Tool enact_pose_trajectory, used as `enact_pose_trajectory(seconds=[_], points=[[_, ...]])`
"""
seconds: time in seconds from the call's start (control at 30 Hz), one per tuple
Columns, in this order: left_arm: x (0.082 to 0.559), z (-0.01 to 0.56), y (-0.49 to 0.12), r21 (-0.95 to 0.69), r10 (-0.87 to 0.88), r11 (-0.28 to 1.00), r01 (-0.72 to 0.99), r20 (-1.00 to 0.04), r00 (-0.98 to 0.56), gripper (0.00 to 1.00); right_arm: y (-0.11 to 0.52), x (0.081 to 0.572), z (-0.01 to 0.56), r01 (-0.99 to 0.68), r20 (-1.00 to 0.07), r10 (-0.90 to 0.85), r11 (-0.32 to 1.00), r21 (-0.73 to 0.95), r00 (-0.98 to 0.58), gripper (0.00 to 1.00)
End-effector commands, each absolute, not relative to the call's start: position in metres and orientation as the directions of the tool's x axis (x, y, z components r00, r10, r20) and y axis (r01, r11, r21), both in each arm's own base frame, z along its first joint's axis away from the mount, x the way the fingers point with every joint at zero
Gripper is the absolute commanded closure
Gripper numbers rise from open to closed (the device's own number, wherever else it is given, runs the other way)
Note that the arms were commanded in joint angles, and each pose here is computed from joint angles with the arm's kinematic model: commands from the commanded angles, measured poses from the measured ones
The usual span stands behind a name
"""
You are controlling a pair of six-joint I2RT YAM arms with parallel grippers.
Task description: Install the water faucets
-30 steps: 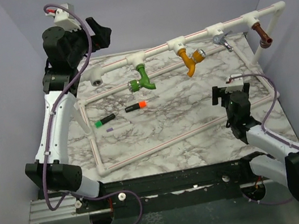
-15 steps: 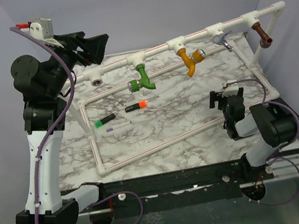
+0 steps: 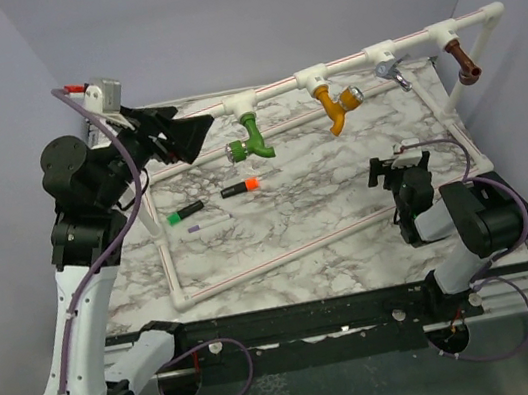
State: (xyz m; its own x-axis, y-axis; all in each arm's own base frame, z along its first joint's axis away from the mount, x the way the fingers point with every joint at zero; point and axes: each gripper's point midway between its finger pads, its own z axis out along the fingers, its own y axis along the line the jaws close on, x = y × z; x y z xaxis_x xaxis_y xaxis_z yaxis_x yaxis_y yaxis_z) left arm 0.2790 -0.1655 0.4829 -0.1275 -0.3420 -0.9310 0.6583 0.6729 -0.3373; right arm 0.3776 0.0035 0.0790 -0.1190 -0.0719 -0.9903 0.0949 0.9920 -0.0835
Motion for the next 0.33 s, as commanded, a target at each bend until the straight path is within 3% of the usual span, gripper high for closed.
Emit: enact_pose_trajectory(seconds=[0.0, 0.3], points=[[0.244, 0.479, -0.168, -0.314, -0.321, 0.642, 0.699, -0.939, -0.127, 0.01, 0.0, 0.381, 0.087, 0.115, -0.994, -0.064, 0.991, -0.073, -0.083, 0.0], [0.211, 0.456, -0.156, -0.277, -0.271, 0.674, 0.685, -0.955, -0.12, 0.01, 0.0, 0.385, 0.084, 0.097, -0.993, -0.048, 0.994, -0.058, -0.106, 0.0]])
